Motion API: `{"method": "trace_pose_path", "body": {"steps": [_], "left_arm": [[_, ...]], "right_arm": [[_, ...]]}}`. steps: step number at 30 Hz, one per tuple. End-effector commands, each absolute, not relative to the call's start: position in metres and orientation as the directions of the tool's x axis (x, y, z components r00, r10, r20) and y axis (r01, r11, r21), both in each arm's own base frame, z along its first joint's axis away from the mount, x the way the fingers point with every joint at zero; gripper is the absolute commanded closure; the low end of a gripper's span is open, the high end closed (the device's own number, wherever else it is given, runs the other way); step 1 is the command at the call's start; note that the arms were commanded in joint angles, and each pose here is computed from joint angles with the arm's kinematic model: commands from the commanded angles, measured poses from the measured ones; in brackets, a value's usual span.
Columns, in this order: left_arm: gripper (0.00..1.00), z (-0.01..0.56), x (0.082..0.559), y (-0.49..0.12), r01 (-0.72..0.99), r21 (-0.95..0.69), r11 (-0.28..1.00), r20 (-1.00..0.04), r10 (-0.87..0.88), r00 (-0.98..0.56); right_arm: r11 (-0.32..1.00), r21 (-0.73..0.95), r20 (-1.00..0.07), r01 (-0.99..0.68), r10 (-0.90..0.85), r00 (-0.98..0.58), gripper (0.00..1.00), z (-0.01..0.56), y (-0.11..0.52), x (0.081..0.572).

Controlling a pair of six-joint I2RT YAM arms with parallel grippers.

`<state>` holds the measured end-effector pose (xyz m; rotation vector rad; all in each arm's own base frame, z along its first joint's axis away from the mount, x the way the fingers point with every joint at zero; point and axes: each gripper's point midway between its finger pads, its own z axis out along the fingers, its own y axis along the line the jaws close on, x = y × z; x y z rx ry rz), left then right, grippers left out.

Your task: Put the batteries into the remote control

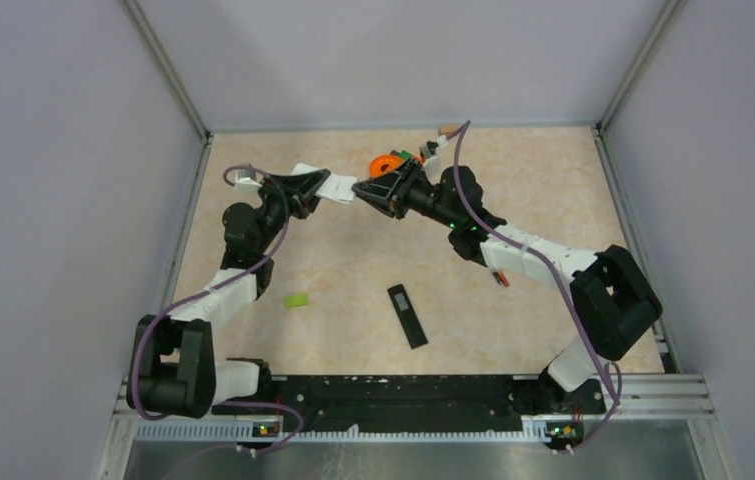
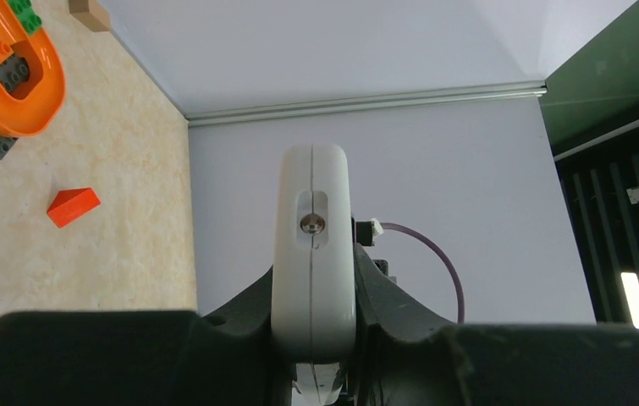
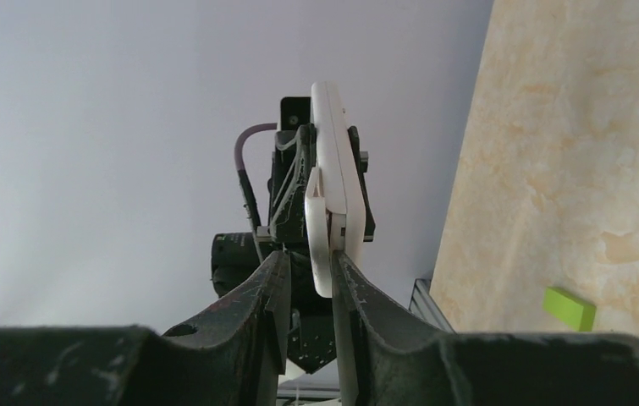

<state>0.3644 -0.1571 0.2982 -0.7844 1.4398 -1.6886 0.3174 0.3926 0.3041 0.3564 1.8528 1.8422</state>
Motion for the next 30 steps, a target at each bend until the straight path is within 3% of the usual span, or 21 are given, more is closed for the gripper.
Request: {"method": "trace_pose_path", "body": {"steps": [1,11,30], "left_arm": [[1.00,0.319,0.357,-0.158,0.253,-0.966,-0.054,-0.087,-0.855,-0.512],[1.00,0.314,0.357,-0.160,0.247,-0.969,-0.034,-0.102,-0.849,-0.519],[1.00,0.311,0.355,-0.164,0.228,-0.973,-0.035,-0.099,-0.831,-0.548]], "right_arm": [[0.123,0.978,-0.206,-0.166,0.514,-0.833,0.73,0.306,0.387,0.315],[0.159,0.969,-0.246,-0.190,0.508,-0.826,0.73,0.308,0.388,0.318],[0.136,0.967,-0.254,-0.216,0.450,-0.856,0.64,0.303,0.402,0.317]]}}
